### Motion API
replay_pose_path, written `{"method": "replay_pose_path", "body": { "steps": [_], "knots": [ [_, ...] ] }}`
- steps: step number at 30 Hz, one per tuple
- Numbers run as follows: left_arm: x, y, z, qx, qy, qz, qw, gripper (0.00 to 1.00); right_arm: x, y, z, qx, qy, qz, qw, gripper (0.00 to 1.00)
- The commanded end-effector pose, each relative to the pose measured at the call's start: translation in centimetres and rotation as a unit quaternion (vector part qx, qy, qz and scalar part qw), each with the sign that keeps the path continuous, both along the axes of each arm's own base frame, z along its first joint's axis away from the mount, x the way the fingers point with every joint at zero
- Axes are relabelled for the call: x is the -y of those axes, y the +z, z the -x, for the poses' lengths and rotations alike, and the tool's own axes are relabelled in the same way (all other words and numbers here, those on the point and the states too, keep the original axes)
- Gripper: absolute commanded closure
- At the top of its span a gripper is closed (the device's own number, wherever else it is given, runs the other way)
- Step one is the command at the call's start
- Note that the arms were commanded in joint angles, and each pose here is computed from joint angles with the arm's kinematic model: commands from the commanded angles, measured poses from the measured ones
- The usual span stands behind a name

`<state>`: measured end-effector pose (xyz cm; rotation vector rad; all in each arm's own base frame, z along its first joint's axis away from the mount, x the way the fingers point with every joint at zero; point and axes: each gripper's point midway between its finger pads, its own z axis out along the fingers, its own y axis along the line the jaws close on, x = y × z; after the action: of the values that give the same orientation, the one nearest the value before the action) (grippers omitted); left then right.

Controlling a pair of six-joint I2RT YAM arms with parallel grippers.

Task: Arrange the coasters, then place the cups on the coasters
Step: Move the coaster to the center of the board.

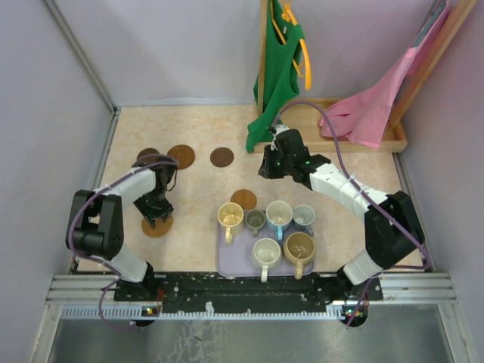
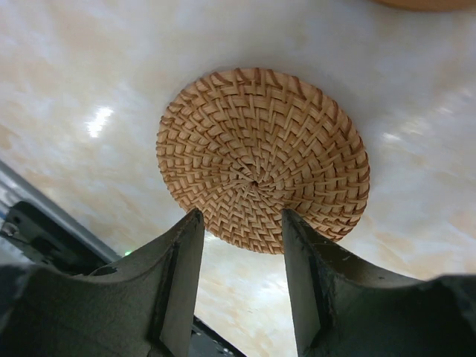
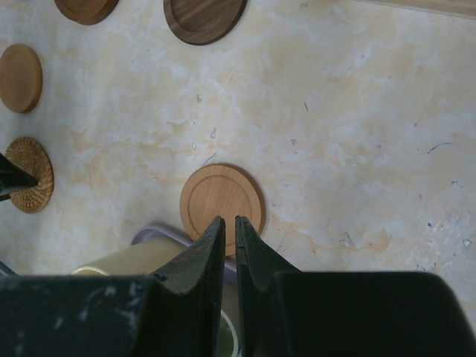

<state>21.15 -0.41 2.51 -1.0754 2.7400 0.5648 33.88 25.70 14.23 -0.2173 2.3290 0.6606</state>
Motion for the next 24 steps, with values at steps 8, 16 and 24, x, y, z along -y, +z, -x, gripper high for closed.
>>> {"method": "replay_pose_path", "body": {
  "steps": [8,16,24],
  "knots": [
    [7.1,0.2,-6.9,0.067,-0.05,0.079,0.993,0.47,-0.1,1.6,-1.5,0.025,-0.011,-0.005,1.0,0.88],
    [8.3,0.2,-10.3,0.098,-0.07,0.087,0.989,0.47,0.3,1.7,-1.7,0.019,-0.008,0.019,1.0,0.88],
    [9.3,-0.3,-12.5,0.122,-0.081,0.1,0.984,0.47,0.7,2.2,-1.9,0.025,-0.016,0.027,0.999,0.88]
  ]
}}
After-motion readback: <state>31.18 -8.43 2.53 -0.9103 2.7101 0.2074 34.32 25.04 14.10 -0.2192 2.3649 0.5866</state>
